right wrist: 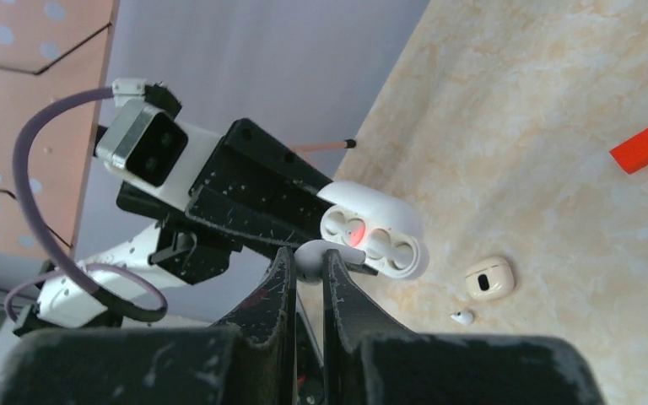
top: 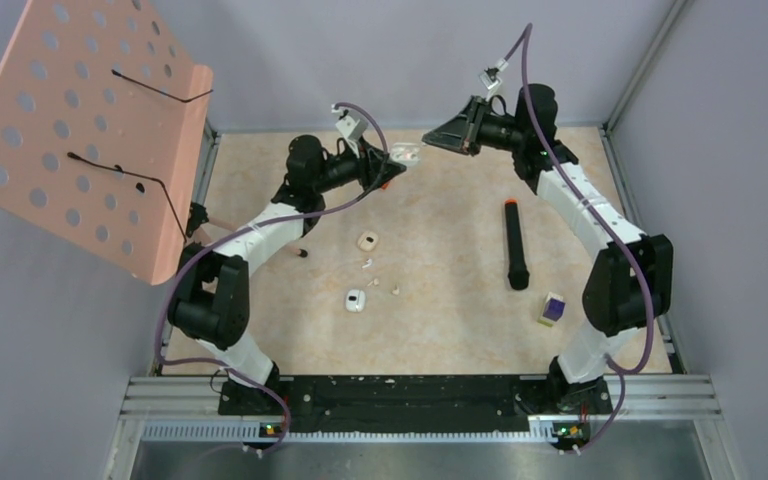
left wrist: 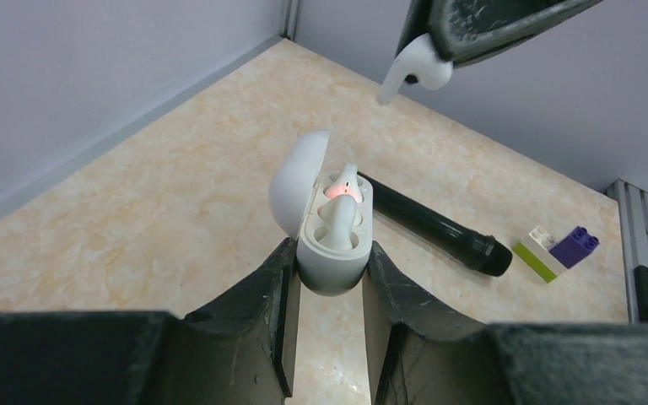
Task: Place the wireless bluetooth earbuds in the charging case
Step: Place the earbud at the center of the board.
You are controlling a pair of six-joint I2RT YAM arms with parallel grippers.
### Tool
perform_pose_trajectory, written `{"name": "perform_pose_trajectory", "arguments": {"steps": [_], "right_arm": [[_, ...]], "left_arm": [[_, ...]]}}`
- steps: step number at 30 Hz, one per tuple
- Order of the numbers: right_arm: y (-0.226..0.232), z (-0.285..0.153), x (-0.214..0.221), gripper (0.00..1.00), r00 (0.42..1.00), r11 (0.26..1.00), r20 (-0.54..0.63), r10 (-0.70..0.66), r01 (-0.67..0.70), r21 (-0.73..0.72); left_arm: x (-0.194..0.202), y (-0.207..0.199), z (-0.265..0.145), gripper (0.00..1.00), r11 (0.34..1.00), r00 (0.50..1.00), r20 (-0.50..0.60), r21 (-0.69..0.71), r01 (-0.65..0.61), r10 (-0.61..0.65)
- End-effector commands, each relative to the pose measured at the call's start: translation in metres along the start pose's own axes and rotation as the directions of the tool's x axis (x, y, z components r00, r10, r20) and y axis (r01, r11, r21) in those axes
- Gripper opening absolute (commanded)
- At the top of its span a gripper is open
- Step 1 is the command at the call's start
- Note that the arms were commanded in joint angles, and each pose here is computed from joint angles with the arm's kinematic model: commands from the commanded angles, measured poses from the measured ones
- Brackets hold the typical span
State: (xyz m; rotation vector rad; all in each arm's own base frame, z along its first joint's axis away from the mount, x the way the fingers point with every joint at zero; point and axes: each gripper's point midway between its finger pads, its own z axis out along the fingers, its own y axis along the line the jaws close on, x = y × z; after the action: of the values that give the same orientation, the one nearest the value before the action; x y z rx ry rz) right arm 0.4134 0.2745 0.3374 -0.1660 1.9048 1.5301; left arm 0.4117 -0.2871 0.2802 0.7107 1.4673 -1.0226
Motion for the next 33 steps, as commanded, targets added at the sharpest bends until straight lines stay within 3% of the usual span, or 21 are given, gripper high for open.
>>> {"name": "perform_pose_trajectory", "arguments": {"steps": [1,3,5,8,12,20,23,27,30,33], "right_arm": [[0.022,-0.032,-0.003,0.0,0.979,0.979,0.034,-0.201,0.201,-0.026],[-0.004,-0.039,0.019,0.0,0.968,0.968,-0.032,-0.251,0.251,0.013],[-0.052,-0.051,0.058,0.0,0.946,0.947,-0.173,-0.273,0.296,0.126],[-0.13,-0.079,0.114,0.0,0.885,0.861,-0.373,-0.277,0.401,0.313],[-0.199,-0.116,0.174,0.0,0.749,0.717,-0.617,-0.241,0.566,0.407],[-0.241,-0.123,0.196,0.0,0.681,0.622,-0.71,-0.179,0.638,0.454],[-0.232,-0.111,0.182,0.31,0.68,0.636,-0.701,-0.215,0.642,0.427],[-0.183,-0.088,0.153,0.45,0.692,0.709,-0.645,-0.324,0.629,0.319],[-0.129,-0.073,0.135,0.52,0.707,0.786,-0.548,-0.447,0.603,0.138],[-0.07,-0.067,0.129,0.65,0.639,0.732,-0.4,-0.657,0.668,-0.136]], "left_arm": [[-0.005,-0.013,-0.015,0.0,1.0,1.0,0.011,0.026,0.0,-0.001],[-0.001,-0.014,-0.026,0.0,1.0,1.0,0.0,0.012,0.013,-0.013],[0.004,-0.014,-0.038,0.0,1.0,1.0,-0.017,-0.01,0.02,-0.02],[0.011,-0.01,-0.055,0.0,0.998,0.999,-0.034,-0.051,0.032,-0.034],[0.016,-0.004,-0.074,0.0,0.994,0.998,-0.049,-0.098,0.045,-0.05],[0.021,-0.01,-0.08,0.0,0.997,0.997,-0.065,-0.067,0.045,-0.049],[0.02,-0.011,-0.079,0.0,0.997,0.997,-0.066,-0.056,0.045,-0.048],[0.017,-0.02,-0.076,0.0,0.998,0.996,-0.075,0.013,0.054,-0.053],[0.013,-0.031,-0.072,0.0,0.992,0.995,-0.087,0.106,0.061,-0.052],[0.008,-0.047,-0.069,0.0,0.968,0.993,-0.106,0.24,0.072,-0.047]]}}
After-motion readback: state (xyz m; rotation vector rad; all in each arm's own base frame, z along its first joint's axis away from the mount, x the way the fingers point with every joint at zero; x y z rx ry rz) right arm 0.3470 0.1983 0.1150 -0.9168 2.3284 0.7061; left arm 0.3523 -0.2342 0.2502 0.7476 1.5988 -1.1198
